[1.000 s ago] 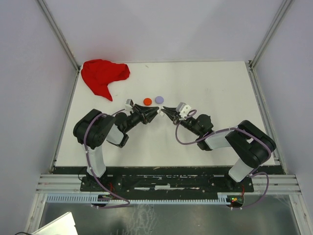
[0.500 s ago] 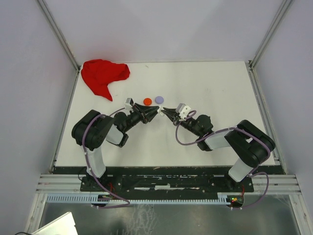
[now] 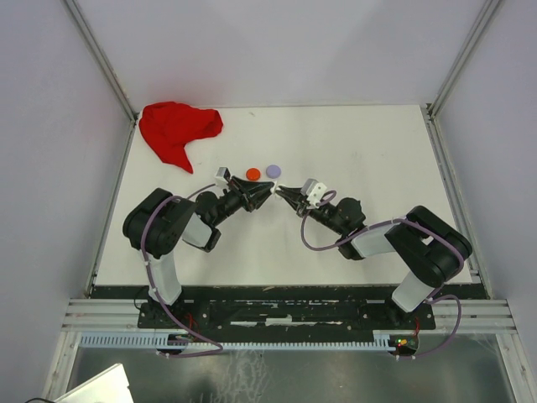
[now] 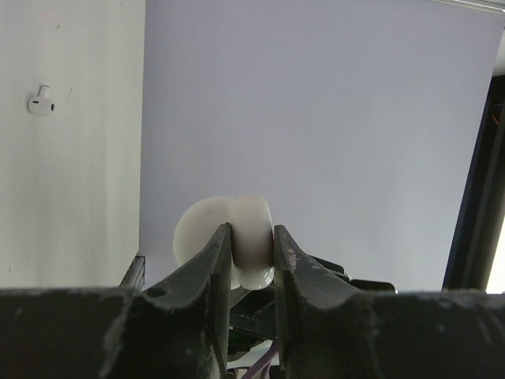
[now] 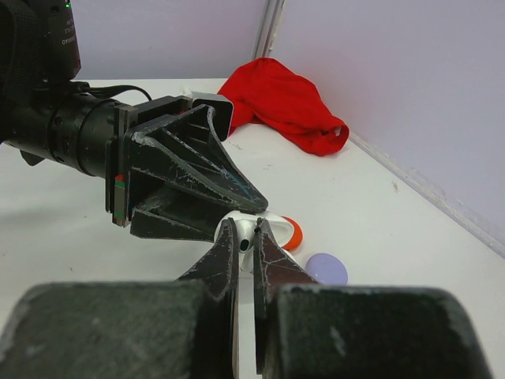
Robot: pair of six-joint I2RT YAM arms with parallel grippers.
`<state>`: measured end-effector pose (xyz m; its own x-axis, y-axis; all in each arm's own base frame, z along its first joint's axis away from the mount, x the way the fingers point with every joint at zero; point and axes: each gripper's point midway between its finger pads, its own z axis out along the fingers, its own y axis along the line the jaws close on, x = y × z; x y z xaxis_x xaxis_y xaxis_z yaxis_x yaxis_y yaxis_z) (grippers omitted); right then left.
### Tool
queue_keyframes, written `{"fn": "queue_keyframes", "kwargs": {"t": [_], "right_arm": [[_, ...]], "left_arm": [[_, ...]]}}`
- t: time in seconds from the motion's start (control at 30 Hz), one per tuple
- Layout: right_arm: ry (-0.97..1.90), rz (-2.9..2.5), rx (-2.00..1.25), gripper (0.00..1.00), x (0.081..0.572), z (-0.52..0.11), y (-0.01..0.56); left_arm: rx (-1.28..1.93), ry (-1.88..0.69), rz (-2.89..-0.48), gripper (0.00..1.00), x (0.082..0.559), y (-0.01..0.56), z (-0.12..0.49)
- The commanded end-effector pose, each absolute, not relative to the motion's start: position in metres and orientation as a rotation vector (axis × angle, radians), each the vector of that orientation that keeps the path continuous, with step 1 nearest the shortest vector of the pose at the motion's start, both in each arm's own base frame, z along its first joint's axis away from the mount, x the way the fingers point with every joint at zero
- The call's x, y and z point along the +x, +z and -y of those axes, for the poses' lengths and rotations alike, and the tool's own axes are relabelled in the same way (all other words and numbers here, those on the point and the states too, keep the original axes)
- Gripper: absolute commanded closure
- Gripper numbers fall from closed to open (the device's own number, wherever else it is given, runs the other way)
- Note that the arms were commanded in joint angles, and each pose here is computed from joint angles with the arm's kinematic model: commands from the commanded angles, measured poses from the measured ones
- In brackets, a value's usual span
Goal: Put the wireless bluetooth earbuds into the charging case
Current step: Place the earbud in the charging case.
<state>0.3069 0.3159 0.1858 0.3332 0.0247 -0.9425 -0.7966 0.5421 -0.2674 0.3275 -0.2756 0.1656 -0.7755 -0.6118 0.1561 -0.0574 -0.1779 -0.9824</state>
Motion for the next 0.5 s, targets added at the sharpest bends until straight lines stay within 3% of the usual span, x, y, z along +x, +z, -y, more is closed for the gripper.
{"fn": "queue_keyframes", "kwargs": {"t": [0.0, 0.4, 0.47], "right_arm": [[0.63, -1.062, -0.839, 0.98, 0.3015, -0.3147, 0.1951], [0.602, -1.065, -0.83, 0.98, 0.3007, -0.3085, 0.1959], [0.62, -1.067, -0.824, 0.91, 0.2992, -0.3094, 0.1973]], "left_arm": [[-0.538, -2.152, -1.484, 0.97, 0.3126, 0.2331, 0.271], [-0.537, -2.155, -1.46, 0.97, 0.3113, 0.2402, 0.2686], [-0.538, -2.154, -1.458, 0.97, 0.3116, 0.2405, 0.2684]]}}
